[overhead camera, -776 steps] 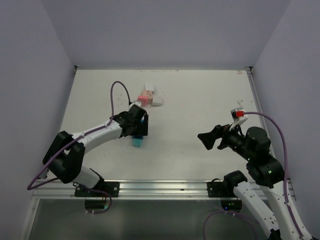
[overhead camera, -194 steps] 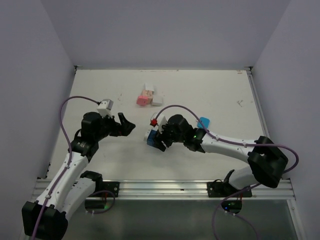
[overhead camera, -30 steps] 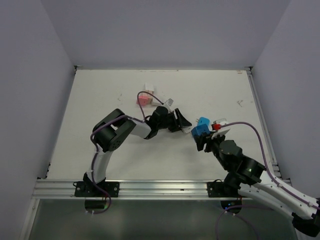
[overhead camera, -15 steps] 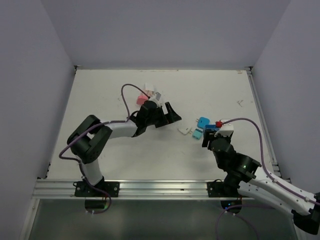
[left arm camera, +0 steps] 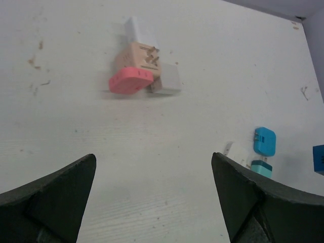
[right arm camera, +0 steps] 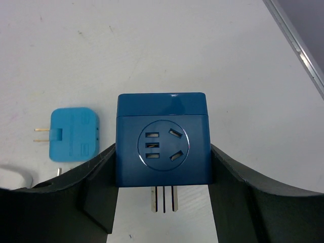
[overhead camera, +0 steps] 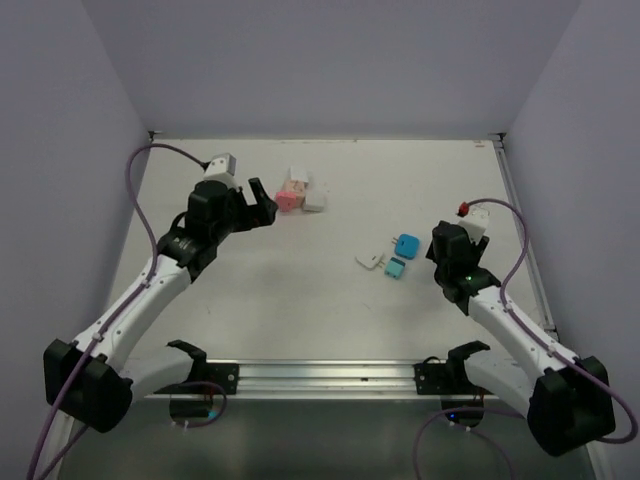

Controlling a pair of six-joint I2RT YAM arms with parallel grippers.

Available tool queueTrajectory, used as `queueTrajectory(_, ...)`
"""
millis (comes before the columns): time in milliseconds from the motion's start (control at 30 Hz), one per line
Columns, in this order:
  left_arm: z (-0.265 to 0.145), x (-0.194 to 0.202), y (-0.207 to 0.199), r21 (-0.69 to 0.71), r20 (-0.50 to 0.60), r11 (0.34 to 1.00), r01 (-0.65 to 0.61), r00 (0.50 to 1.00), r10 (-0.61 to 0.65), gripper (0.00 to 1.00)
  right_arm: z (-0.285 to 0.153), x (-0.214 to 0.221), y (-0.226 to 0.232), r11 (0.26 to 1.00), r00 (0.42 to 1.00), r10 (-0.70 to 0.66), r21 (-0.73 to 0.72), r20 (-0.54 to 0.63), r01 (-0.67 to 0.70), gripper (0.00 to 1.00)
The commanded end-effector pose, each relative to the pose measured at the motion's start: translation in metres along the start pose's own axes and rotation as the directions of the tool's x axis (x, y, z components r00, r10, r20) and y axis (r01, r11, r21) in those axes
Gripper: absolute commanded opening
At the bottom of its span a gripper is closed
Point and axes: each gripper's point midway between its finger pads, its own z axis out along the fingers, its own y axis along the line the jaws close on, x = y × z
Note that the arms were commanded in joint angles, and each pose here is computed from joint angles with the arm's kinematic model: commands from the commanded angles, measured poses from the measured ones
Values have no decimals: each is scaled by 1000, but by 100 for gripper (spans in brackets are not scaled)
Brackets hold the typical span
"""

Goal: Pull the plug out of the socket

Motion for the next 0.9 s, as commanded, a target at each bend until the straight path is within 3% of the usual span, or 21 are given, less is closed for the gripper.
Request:
queueTrajectory(0, -36, -13, 41, -131, 22, 982, -133, 990, 137, 100, 27, -60, 18, 987, 983, 157, -34, 96, -154, 0)
queueTrajectory(233, -63, 3, 88, -272, 98, 941, -202, 967, 236, 100, 92, -93, 9, 980, 971, 189, 39, 145, -197, 0)
queueTrajectory(467, -70, -7, 98, -342, 134, 919, -195, 958, 253, 100, 148, -113, 11, 991, 987, 113, 64, 117, -121, 0)
queueTrajectory(667, -67, -5, 96, -322, 120, 925, -201, 961, 250, 100, 183, -107, 35, 998, 997, 62, -18, 41, -62, 0)
queueTrajectory(867, -69, -9, 99, -334, 136, 924, -189, 960, 245, 100, 198, -86, 45, 998, 998, 53, -39, -23, -54, 12)
